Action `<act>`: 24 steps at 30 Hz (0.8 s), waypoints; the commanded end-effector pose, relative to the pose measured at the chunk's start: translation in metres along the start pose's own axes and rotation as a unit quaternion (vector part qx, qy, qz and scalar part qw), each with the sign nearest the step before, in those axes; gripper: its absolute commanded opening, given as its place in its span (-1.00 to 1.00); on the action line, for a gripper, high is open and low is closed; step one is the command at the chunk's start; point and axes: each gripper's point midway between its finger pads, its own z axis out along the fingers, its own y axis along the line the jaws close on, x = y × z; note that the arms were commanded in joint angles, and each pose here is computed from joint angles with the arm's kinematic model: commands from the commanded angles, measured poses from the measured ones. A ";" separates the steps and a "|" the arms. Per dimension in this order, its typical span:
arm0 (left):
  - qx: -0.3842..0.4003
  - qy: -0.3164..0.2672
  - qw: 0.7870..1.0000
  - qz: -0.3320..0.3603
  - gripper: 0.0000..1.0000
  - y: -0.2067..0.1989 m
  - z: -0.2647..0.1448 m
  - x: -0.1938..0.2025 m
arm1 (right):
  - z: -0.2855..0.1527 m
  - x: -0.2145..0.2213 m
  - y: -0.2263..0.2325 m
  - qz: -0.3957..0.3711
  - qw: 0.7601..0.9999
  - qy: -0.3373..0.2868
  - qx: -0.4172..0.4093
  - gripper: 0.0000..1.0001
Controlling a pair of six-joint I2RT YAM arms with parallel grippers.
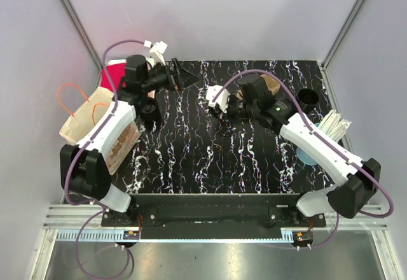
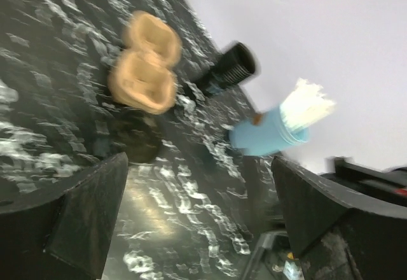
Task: Pack the takeout coffee
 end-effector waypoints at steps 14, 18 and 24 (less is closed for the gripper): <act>-0.005 0.038 0.971 0.238 0.98 0.007 -0.061 0.018 | -0.021 0.028 -0.050 0.082 0.982 0.156 -0.064 -1.00; 0.008 0.039 0.971 0.238 0.98 0.011 -0.058 0.028 | -0.006 0.049 -0.063 0.129 0.971 0.182 -0.087 -1.00; 0.003 0.038 0.974 0.225 0.98 0.021 -0.056 0.038 | 0.021 0.059 -0.068 0.148 0.968 0.180 -0.097 -1.00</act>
